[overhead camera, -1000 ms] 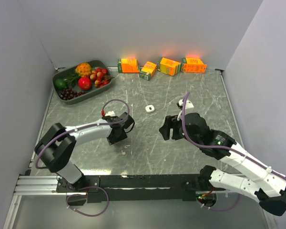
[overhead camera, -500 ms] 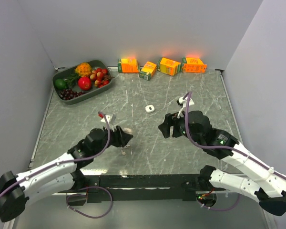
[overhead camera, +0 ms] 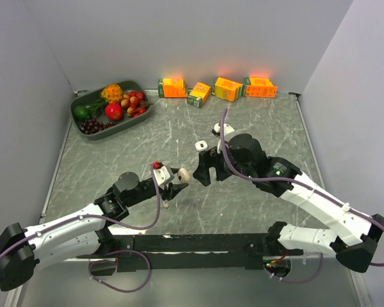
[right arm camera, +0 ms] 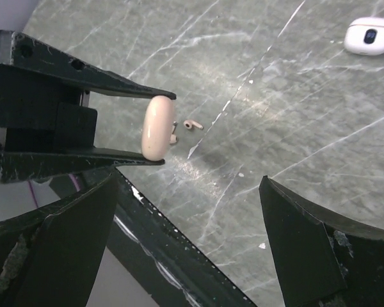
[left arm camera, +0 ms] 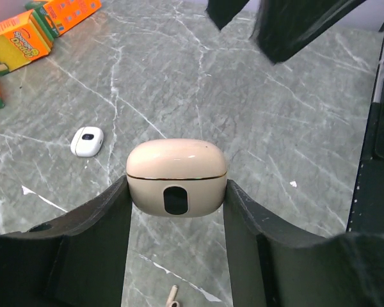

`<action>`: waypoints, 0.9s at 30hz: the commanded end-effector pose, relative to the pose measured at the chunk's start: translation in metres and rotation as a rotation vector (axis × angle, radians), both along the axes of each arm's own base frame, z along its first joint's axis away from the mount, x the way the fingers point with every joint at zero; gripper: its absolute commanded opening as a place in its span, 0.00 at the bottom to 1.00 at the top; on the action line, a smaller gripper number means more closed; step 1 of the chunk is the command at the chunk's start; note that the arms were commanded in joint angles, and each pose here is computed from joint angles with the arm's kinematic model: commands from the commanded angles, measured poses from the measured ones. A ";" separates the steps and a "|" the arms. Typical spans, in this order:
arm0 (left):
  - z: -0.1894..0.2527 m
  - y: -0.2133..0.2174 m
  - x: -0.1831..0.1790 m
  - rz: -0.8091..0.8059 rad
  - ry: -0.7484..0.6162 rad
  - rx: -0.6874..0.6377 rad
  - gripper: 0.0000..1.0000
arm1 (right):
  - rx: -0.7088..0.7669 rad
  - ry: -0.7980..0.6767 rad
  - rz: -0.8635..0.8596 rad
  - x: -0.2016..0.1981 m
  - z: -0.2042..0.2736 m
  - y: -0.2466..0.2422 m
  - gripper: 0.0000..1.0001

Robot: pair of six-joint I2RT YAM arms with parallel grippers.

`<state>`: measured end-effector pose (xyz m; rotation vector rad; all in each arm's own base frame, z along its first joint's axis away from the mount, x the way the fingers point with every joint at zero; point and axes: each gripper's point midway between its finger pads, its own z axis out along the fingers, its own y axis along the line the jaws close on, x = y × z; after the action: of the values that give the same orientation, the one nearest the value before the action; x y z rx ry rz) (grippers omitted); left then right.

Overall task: Insert the wireless bluetooth earbuds into the charging case
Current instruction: Pick up the charging case at the center of the board, then open the charging case.

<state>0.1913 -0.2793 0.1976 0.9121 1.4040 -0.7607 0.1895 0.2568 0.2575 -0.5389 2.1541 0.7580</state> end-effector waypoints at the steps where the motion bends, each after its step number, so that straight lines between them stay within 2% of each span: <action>1: 0.039 -0.012 0.001 -0.046 -0.183 -0.033 0.01 | 0.075 0.012 0.028 -0.003 0.016 0.014 0.99; 12: 0.043 -0.020 -0.003 -0.057 -0.219 -0.006 0.01 | 0.071 0.097 0.068 0.006 -0.002 0.044 0.99; 27: 0.042 -0.016 -0.007 -0.047 -0.231 0.000 0.01 | 0.031 0.116 0.013 0.017 -0.015 0.037 0.98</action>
<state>0.1842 -0.2947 0.2080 1.0392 1.2735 -0.6760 0.1950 0.2919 0.2123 -0.5506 2.3308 0.8110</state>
